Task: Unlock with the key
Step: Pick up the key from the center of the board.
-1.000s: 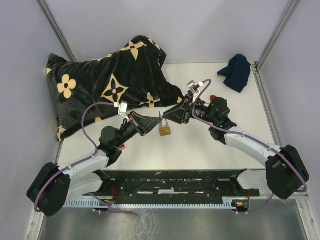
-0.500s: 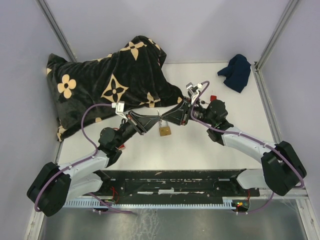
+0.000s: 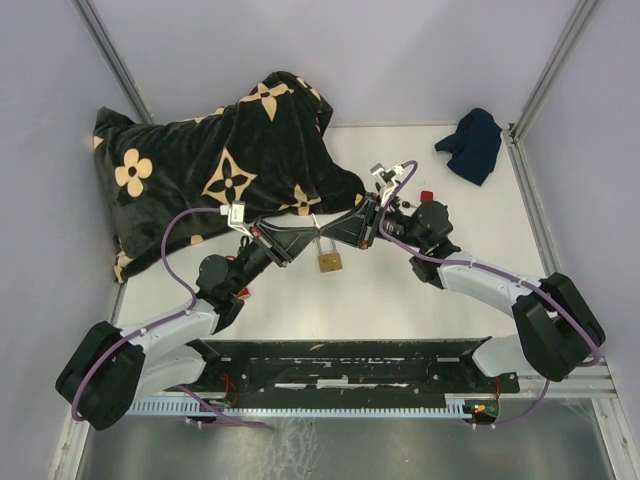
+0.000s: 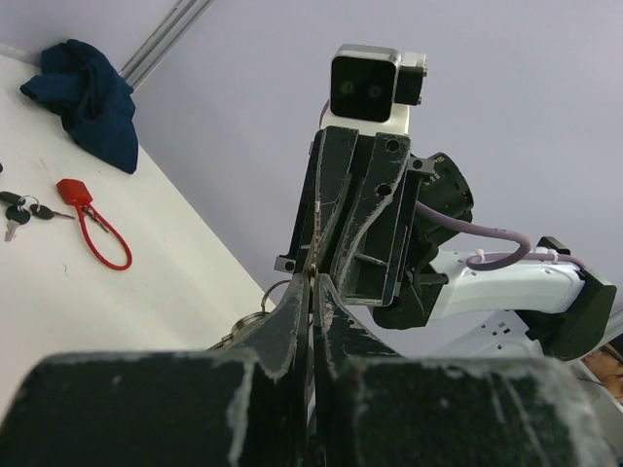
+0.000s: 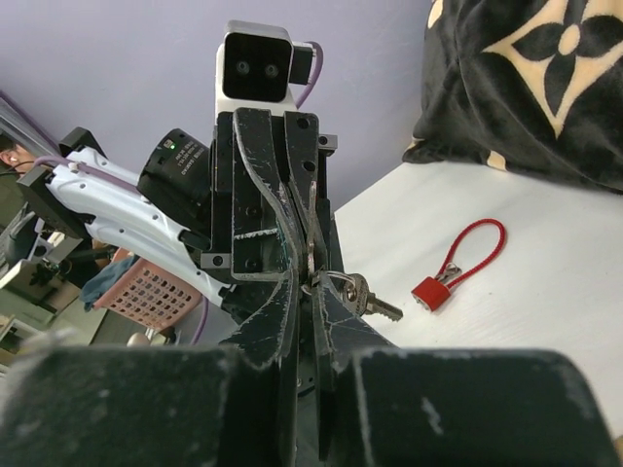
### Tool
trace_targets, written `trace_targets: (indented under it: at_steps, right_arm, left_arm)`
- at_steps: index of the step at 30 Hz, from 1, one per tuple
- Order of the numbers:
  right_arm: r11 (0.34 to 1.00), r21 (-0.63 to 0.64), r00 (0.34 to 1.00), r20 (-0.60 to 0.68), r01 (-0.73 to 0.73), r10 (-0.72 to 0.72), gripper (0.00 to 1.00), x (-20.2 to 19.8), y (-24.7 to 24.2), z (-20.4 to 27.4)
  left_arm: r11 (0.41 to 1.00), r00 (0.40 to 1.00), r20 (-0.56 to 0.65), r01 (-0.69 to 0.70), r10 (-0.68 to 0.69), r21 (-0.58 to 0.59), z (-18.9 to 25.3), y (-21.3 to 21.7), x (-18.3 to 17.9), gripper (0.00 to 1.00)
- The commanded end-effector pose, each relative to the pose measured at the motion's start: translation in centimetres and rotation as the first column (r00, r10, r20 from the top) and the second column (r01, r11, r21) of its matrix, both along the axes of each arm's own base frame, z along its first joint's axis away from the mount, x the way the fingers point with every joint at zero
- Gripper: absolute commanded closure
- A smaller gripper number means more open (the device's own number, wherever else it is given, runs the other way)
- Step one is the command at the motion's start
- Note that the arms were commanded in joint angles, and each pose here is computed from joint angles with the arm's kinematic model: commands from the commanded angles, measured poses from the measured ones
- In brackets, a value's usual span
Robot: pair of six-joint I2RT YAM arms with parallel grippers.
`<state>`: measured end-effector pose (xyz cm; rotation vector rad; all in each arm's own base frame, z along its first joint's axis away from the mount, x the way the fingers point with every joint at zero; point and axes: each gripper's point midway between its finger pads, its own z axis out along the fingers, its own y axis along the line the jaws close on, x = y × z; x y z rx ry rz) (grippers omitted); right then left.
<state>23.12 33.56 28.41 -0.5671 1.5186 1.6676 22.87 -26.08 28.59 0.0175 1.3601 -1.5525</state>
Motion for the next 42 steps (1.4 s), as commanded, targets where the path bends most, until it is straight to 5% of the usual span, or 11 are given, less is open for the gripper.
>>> trace_targets:
  at_steps: [1,4,31,38,42]
  right_arm:
    - [0.996,0.065,0.995,0.084,-0.066,0.060,0.91,-1.2,0.7,2.7]
    - [0.996,0.064,0.995,0.077,-0.060,0.055,0.98,-0.9,0.8,2.5]
    - [0.992,-0.061,0.993,0.049,-0.109,0.112,0.98,-1.2,0.9,0.0]
    - [0.991,-0.089,0.994,0.033,-0.099,0.103,0.98,-0.7,0.7,-0.5]
    - [0.992,-0.075,0.995,0.025,-0.097,0.099,0.98,-0.7,0.7,0.0]
  left_arm:
    - [0.997,0.998,0.049,0.050,-0.047,-0.062,2.0,-0.2,-1.0,0.97]
    - [0.996,0.997,0.048,0.062,-0.059,-0.067,2.1,-0.2,-1.3,0.97]
    - [0.996,0.995,0.066,0.076,-0.073,-0.042,2.5,0.5,-1.7,0.75]
    - [0.996,0.993,0.088,0.077,-0.072,-0.044,2.8,0.8,-2.0,0.97]
    - [0.996,0.993,0.092,0.075,-0.070,-0.043,2.8,0.9,-2.1,0.97]
